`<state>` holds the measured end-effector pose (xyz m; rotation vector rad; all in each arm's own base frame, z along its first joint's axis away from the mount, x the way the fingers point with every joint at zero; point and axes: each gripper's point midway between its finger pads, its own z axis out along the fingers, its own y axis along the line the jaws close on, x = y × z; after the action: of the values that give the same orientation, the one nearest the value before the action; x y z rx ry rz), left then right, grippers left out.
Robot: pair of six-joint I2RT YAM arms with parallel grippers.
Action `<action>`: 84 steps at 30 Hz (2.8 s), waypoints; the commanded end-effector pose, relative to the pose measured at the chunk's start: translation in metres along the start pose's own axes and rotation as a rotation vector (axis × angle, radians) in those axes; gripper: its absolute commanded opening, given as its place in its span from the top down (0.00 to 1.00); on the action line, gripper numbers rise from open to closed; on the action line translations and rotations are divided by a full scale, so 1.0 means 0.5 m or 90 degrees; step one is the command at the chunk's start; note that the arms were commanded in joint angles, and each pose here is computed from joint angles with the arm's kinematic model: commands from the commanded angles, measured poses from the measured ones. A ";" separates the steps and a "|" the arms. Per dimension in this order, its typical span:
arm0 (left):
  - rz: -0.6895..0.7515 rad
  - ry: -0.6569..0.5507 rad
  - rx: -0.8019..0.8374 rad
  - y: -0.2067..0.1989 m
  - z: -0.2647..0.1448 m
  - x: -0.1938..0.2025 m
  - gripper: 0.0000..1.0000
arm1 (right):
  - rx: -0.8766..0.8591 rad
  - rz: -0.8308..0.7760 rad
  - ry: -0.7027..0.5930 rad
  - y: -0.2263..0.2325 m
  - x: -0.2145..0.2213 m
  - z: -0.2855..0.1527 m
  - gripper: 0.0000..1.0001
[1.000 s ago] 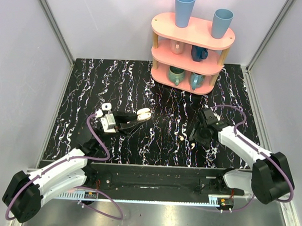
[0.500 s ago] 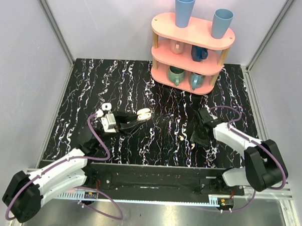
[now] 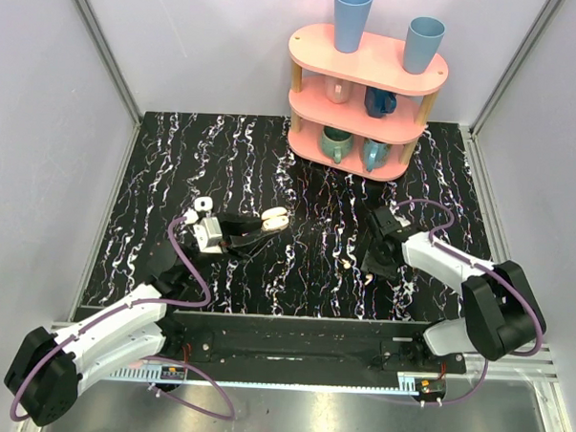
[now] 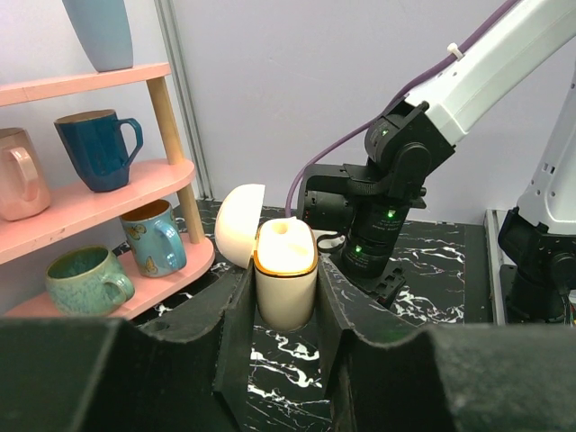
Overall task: Insert the wireless bluetooth earbuds into the charging case
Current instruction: Pick up the right earbud from the center of the board, then insert the right earbud into the right side groove of the charging case.
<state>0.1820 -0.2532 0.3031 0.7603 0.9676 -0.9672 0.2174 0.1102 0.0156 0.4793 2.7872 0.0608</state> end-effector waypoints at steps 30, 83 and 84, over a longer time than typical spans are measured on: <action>0.029 -0.028 0.002 0.002 0.007 -0.032 1.00 | 0.016 0.008 -0.019 0.017 0.012 0.004 0.62; -0.049 0.005 -0.082 0.065 0.053 -0.039 1.00 | -0.525 -0.339 -0.840 0.405 -0.140 -0.763 1.00; -0.049 0.005 -0.082 0.064 0.053 -0.039 1.00 | -0.537 -0.339 -0.833 0.410 -0.135 -0.764 1.00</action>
<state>0.2146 -0.2592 0.3005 0.6581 1.1435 -0.9608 0.2345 0.2740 0.3844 -0.3768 1.3908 0.4207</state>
